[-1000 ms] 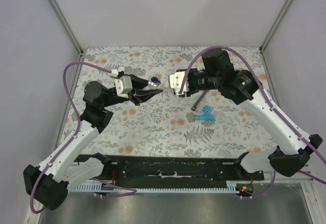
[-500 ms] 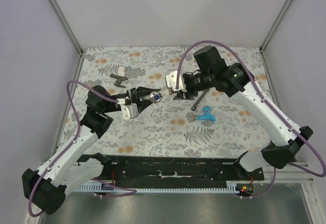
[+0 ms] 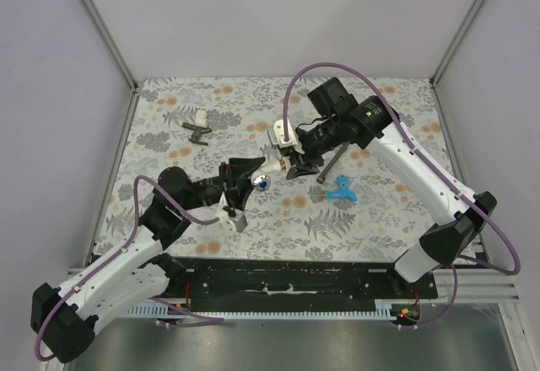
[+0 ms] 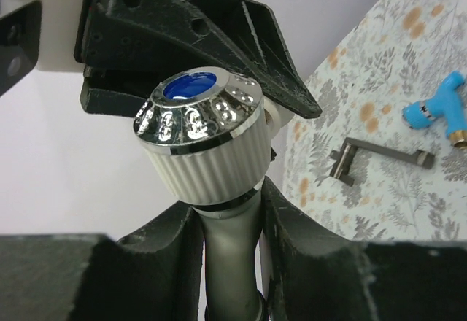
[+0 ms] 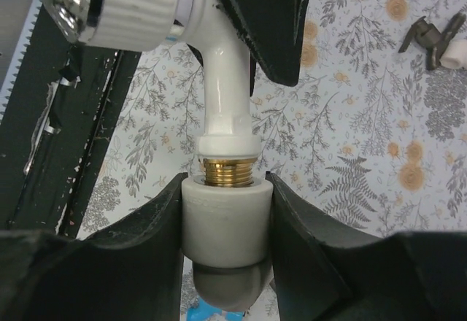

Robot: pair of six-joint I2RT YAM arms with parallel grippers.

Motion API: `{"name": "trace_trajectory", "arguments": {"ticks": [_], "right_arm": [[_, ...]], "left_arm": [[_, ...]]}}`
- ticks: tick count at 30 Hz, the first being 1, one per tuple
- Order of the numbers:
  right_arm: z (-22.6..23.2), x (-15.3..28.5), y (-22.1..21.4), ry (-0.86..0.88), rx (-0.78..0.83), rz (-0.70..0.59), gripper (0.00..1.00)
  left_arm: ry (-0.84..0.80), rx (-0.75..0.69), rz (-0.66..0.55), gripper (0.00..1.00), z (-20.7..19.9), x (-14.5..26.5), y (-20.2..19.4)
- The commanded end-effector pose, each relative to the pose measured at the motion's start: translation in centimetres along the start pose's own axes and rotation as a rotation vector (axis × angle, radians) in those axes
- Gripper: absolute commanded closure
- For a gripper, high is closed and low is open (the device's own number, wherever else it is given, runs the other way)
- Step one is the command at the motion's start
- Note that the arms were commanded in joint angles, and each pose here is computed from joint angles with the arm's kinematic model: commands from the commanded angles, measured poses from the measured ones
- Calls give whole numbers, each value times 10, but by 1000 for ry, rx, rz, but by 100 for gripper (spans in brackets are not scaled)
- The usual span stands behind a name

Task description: Install the water faucets

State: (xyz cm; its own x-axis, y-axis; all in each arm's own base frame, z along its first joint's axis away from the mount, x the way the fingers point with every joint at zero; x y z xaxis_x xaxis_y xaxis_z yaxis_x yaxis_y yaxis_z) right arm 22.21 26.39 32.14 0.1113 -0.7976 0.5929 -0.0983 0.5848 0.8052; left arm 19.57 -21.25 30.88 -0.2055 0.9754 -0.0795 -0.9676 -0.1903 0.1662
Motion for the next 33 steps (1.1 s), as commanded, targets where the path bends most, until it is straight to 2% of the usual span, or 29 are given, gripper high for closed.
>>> {"name": "trace_trajectory", "arguments": {"ticks": [1,5,8,14,17,18,21,28,31,33], "right_arm": [[31,3,57,215,14,-252,100],[26,0,53,216,-2,-232,100],[19,3,52,168,9,-230,98],[2,14,55,57,31,-261,35],[-6,16,54,10,39,-276,17],[-9,18,54,-4,36,-283,13],[-16,25,54,-48,41,-303,8],[-25,30,26,-246,92,-288,7],[-31,26,12,-376,154,-345,7],[-32,26,5,-460,211,-391,7]], "left_arm": [[-104,-197,68,98,-39,0,-13],[-100,-150,86,98,-44,0,-14],[-37,13,132,98,-45,2,-18],[36,360,202,98,-56,5,-22],[81,570,239,98,-59,6,-25],[92,634,246,98,-60,6,-27],[159,878,265,98,-62,9,-36],[424,1538,310,98,-51,28,-71],[465,1835,289,98,-46,28,-80],[430,1994,253,98,-40,28,-81]]}}
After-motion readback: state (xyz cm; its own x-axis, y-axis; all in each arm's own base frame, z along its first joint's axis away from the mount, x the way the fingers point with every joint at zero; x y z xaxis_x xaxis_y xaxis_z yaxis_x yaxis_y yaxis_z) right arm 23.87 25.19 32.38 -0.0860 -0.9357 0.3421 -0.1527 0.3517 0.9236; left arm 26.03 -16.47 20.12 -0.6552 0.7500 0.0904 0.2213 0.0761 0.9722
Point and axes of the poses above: each gripper's point midway between its finger pads, its own x axis back along the fingers, its own z axis along the line the jaws close on, y = z × x, the point moved 5 cm from there along x, back along the fingers, and after that the axes turned 13 degrees about -x, right-handed, at the moved point
